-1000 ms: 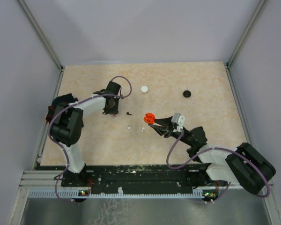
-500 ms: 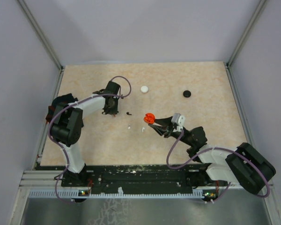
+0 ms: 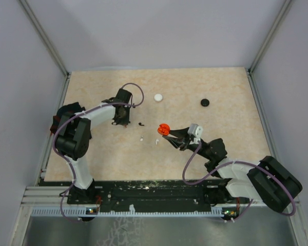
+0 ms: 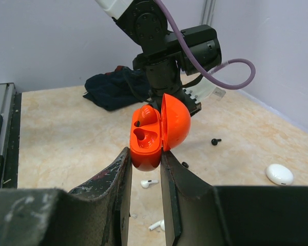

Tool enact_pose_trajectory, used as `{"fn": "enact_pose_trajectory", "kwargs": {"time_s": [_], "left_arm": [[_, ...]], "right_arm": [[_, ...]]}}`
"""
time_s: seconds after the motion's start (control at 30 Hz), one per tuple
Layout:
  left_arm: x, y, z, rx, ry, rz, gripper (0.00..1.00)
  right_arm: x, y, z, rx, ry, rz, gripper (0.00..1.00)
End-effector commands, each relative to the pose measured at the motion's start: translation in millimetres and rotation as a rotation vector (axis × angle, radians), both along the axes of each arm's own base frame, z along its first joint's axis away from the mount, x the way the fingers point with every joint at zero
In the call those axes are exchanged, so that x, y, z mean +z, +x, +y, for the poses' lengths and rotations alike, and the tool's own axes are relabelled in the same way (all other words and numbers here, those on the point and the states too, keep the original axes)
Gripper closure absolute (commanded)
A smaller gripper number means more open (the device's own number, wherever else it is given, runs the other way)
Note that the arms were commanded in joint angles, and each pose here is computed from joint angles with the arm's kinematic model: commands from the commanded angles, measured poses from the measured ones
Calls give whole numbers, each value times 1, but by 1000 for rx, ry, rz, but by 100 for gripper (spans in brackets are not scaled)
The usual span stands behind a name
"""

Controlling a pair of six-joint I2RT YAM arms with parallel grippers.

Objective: Insert the wireless bluetooth earbuds into the charging case
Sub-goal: Pick up the earbud from the center of the board.

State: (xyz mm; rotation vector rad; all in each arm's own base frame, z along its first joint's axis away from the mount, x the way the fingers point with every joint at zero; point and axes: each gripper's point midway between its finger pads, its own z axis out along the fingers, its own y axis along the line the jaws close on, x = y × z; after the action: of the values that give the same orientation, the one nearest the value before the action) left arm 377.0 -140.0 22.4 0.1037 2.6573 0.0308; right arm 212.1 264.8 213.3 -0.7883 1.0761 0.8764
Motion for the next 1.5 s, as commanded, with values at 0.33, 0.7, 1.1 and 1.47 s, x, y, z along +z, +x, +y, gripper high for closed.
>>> {"fn": "enact_pose_trajectory", "kwargs": {"time_s": [0.33, 0.7, 1.1, 1.47], "left_arm": [[14, -5, -25, -134, -175, -155, 96], [100, -25, -66, -429, -444, -543, 96], [196, -87, -107, -706, -593, -926, 97], [253, -143, -148, -944, -570, -1188, 96]], "right_arm": [[15, 0, -4, -15, 30, -55, 100], [11, 4, -3, -20, 24, -46, 100], [5, 11, -5, -58, 13, -39, 100], [4, 13, -4, -62, 10, -40, 100]]}}
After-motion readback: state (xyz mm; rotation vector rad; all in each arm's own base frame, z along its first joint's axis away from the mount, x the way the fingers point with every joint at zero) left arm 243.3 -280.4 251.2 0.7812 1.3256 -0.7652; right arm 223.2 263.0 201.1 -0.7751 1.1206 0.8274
